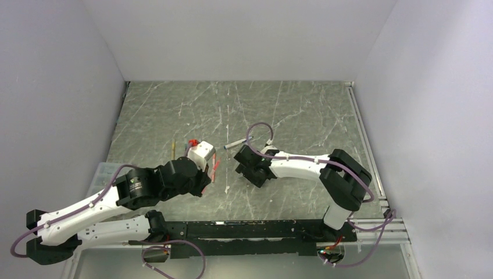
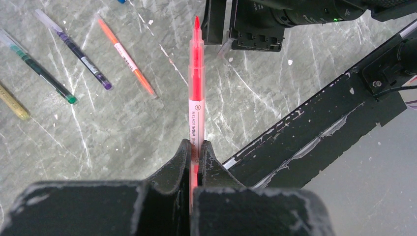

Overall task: Insert the pens into the pen caps
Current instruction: Insert the pen cap onto the pen.

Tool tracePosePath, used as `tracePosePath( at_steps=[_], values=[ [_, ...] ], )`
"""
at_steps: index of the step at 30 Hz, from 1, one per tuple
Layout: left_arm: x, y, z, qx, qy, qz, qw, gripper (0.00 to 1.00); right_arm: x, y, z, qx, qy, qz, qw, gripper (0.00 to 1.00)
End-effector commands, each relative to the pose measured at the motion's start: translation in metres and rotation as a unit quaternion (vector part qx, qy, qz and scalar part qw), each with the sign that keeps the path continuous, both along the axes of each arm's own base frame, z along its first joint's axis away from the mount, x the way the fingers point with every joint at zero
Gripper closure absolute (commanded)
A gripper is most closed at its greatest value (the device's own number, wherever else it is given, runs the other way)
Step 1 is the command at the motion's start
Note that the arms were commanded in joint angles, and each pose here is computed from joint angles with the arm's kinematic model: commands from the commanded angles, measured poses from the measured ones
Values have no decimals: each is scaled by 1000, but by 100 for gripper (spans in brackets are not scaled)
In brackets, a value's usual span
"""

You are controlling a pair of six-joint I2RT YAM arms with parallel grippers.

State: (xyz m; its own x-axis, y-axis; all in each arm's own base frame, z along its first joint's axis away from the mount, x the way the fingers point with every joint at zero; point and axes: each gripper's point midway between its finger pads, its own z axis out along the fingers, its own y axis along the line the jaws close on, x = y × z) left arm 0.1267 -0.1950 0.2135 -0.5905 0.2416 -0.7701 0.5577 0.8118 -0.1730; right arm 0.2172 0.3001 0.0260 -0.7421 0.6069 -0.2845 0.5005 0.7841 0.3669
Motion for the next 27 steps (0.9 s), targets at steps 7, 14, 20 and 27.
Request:
tracePosePath(
  at_steps=[7,14,20,27],
  values=[
    [4,-6,9,-12,-12,-2,1000,100,8,-6,-11,-29,-4,21,999,54],
    [3,-5,9,-14,-11,-1,1000,100,-2,-9,-23,-51,8,51,997,69],
    [2,-4,9,-18,-10,1,1000,100,-10,-9,-32,-94,22,87,992,71],
    [-2,-2,9,-37,-3,4,999,100,-20,-20,-44,-153,49,118,980,73]
  ],
)
